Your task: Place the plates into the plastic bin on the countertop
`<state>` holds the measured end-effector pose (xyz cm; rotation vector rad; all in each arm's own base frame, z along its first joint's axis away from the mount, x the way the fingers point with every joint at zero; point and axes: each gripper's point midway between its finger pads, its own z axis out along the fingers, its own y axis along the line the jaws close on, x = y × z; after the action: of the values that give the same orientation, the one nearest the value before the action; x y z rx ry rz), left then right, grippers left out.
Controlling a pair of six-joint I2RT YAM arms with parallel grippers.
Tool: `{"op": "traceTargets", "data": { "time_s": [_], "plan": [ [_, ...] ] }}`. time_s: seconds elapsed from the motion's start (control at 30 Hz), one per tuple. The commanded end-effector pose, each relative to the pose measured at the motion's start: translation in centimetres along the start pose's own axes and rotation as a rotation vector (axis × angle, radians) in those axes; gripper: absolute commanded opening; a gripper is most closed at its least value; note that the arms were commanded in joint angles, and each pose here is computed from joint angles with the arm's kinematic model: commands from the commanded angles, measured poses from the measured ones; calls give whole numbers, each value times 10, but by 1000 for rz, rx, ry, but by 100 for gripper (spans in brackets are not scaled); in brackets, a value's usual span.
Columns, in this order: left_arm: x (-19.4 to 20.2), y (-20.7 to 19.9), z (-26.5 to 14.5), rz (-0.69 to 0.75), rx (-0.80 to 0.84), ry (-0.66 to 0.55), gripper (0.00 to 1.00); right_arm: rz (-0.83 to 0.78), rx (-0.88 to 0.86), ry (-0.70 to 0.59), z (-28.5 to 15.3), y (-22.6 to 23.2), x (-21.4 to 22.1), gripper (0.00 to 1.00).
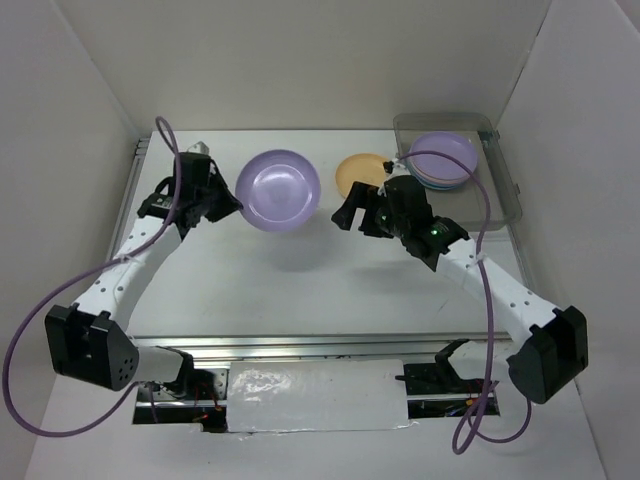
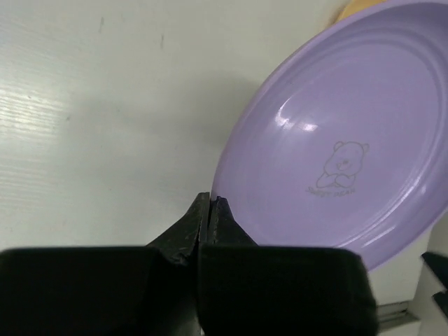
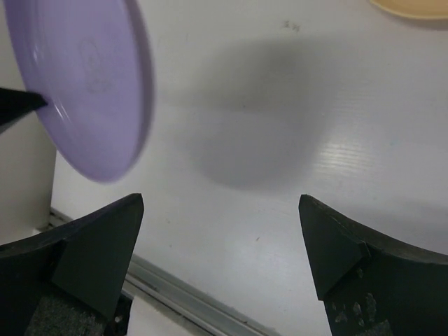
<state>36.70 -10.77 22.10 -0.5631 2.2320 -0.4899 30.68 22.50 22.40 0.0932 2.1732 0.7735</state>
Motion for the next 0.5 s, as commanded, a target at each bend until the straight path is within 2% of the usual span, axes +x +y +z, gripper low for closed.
{"op": "traceTargets", "data": {
  "time_s": [0.0,0.13,0.3,0.4,0.47],
  "plan": [
    [48,-2,11,132,14,160,0,-38,58,-98,1,0,-33,100],
    [61,-12,4,179,28,173,0,-41,12,-135,-5,9,-35,100],
    [64,-29,-10,200,75,161,0,-57,78,-97,13,-5,-27,99],
    [70,-36,-19,219,96,173,0,-68,117,-32,33,-20,-15,92],
    [75,-41,-22,229,110,177,0,-65,109,13,44,-23,-4,81]
  ]
}}
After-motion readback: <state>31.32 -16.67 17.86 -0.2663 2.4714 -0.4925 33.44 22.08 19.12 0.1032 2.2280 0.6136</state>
